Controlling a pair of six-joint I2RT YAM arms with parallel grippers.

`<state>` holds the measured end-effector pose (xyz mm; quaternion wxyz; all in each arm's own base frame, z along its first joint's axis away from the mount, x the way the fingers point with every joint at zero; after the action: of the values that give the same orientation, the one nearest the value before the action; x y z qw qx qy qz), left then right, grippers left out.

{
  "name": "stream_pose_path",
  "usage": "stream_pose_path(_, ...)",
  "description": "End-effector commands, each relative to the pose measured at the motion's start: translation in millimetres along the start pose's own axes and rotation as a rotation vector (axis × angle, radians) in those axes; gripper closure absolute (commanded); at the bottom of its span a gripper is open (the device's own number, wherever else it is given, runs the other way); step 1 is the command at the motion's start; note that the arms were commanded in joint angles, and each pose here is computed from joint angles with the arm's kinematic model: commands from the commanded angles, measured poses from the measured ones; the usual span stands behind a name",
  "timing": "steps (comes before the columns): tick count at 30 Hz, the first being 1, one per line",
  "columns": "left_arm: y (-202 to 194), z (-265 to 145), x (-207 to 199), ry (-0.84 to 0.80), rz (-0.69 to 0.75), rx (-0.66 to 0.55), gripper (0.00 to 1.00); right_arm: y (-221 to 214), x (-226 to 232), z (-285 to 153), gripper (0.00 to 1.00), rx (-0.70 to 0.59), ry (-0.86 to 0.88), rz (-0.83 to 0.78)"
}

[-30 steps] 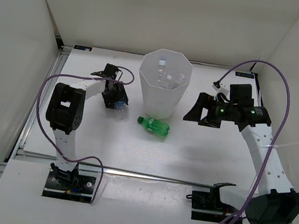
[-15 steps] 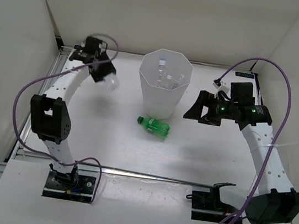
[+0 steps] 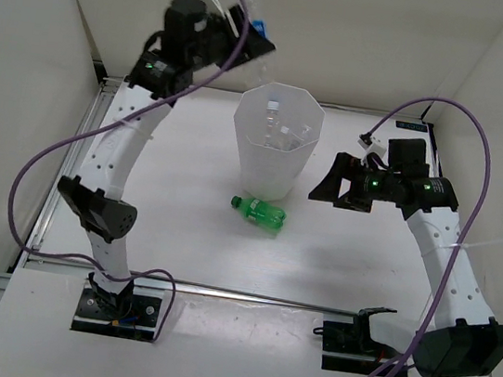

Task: Put the plastic bottles in the bin

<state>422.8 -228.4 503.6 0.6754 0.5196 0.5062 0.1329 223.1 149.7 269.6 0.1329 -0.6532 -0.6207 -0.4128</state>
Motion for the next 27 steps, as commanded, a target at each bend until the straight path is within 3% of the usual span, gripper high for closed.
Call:
stream_pose_path(1,-94,29,35,0.071,0.023,0.269,0.37,0,14,-16,0.0,-0.041,0.037,-0.065)
stream_pose_path(10,-144,47,37,0.058,0.103,0.381,0.32,-15,9,-26,0.0,-0.058,0.008,-0.073)
stream_pose_path(16,-144,49,37,0.056,0.103,0.378,0.09,-19,5,-27,0.0,-0.05,-0.008,-0.072)
stream_pose_path(18,-119,43,16,0.003,0.106,0.321,0.0,-22,-2,-23,0.0,-0.039,-0.028,-0.068)
stream_pose_path(23,-64,18,-31,-0.113,0.091,0.194,0.0,-21,-28,-22,0.0,-0.104,-0.16,-0.063)
stream_pose_path(27,-30,-30,-41,-0.039,0.109,0.076,0.0,-23,-40,-18,0.0,-0.154,-0.191,-0.161)
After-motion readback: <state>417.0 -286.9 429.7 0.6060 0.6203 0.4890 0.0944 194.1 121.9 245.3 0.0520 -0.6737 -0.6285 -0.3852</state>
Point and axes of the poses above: each gripper's point midway between its finger pads, its own z axis out along the fingers, its own x axis along the line the jaws close on, y = z × x, the point moved 3 cm from there along -z, back along the fingers, and after that the axes turned 12 degrees about z, right-handed, at the moved point
